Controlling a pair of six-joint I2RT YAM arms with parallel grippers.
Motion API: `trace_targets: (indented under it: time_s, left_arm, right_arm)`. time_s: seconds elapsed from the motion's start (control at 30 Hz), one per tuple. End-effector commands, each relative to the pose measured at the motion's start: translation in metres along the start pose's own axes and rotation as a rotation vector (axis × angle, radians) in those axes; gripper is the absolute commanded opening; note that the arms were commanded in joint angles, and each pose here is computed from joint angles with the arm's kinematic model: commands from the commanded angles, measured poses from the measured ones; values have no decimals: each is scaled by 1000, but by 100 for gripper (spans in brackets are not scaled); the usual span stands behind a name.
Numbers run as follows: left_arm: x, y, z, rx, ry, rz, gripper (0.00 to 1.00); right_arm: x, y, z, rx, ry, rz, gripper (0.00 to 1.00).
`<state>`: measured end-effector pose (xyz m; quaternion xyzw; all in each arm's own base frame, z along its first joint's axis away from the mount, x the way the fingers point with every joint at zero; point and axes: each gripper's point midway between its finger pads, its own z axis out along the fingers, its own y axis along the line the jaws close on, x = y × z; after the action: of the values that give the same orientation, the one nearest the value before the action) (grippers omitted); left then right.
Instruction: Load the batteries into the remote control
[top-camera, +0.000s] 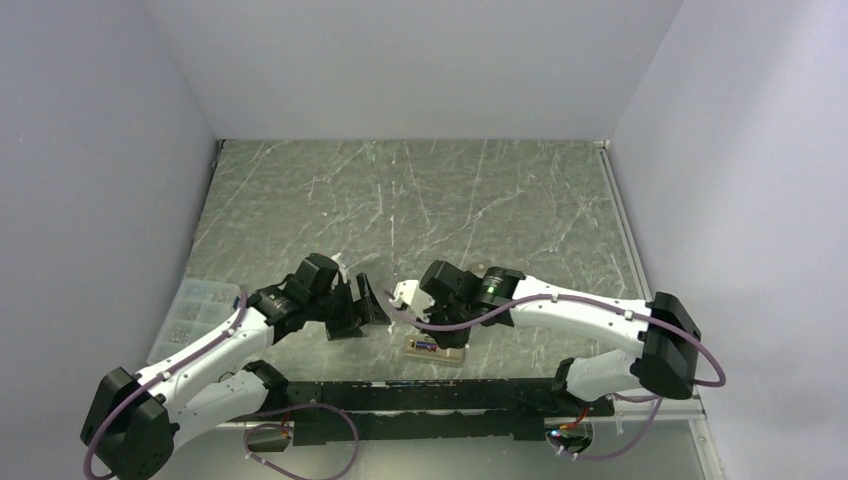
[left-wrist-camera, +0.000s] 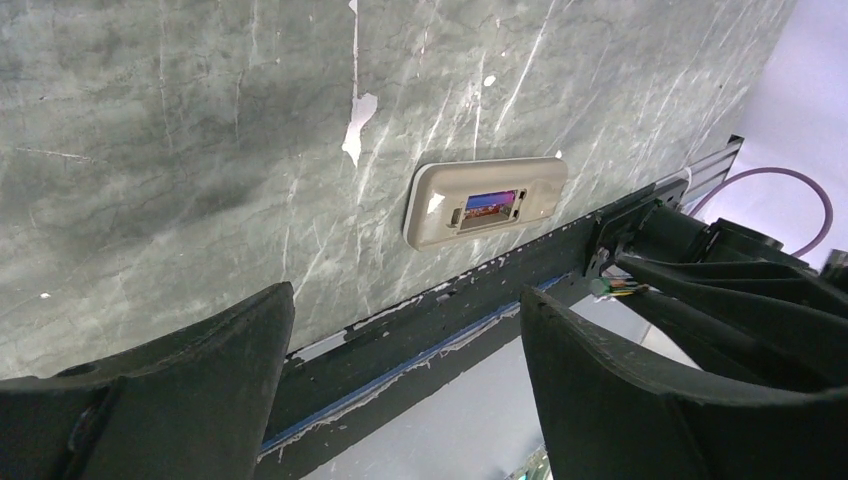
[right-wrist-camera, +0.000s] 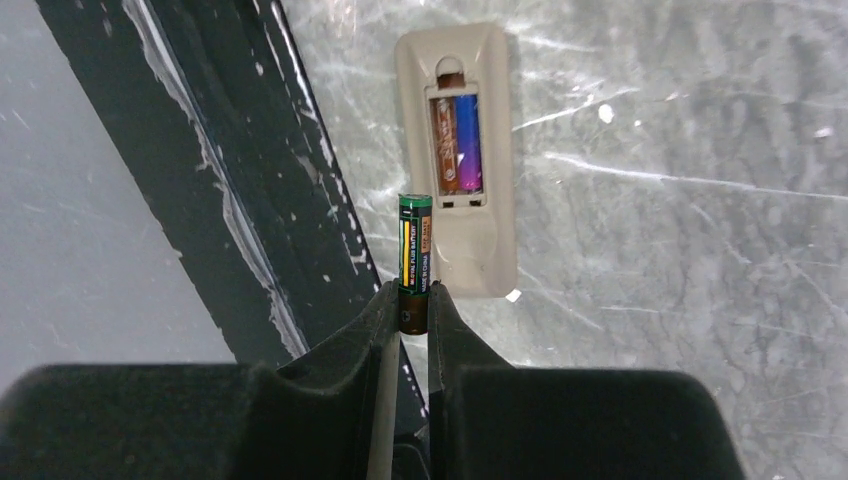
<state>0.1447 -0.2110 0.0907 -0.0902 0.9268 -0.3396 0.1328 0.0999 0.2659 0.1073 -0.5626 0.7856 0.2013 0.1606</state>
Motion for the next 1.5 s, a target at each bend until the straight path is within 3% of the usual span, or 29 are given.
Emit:
trace_targets:
  time_s: [0.0,0.67,1.47]
  left_arm:
    - [-2,-6,0,41,-6,24,88]
    - [6,1,9,49,31,15,88]
    - [3,9,10,20,29,-3,89]
  right_arm:
    - [10,3,1,-2,90,-85,0]
    - [17,2,41,-22,250,-60,0]
    - [18,-11,50,-4,284,-3,9]
